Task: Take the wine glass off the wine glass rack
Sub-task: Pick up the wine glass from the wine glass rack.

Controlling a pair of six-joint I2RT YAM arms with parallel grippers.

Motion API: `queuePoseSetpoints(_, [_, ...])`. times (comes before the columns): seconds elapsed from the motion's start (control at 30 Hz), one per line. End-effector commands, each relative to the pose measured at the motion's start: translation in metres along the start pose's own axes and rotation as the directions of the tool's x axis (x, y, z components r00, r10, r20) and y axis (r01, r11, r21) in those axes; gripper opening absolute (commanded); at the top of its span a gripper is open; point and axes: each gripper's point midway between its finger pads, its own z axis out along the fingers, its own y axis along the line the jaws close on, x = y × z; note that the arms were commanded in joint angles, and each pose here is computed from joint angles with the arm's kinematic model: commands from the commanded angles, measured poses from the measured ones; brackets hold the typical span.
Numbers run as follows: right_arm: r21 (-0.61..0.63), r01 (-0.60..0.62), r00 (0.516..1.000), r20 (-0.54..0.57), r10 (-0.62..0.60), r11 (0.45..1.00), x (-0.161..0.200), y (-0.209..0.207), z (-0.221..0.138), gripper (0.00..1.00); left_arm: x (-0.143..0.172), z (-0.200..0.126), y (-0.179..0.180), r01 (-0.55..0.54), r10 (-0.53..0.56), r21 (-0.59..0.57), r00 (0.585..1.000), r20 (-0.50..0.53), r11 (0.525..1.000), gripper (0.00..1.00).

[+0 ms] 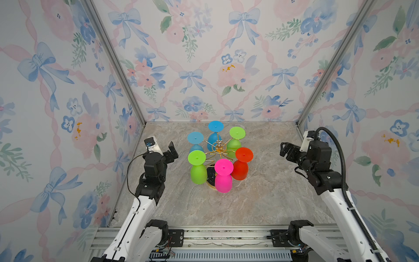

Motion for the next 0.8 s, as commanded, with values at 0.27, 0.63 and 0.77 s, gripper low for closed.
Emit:
queuePoseSetpoints(0.27, [-0.267, -0.162, 0.962, -0.255, 0.093, 0.95, 0.029, 0.062, -0.043, 0.93, -0.02, -0.025, -0.046, -0.149, 0.185, 0.242, 0.974, -0.133, 0.959, 0.98])
queuePoseSetpoints(0.63, [-0.463, -0.332, 0.915, -0.371, 0.161, 0.822, 0.021, 0.109, -0.08, 0.84, -0.041, -0.054, -0.082, -0.138, 0.217, 0.438, 0.966, -0.137, 0.888, 0.98])
queuePoseSetpoints(0.77, [-0.495, -0.388, 0.889, -0.424, 0.174, 0.778, 0.025, 0.121, -0.082, 0.74, -0.048, -0.063, -0.085, -0.128, 0.203, 0.459, 0.972, -0.116, 0.879, 0.98])
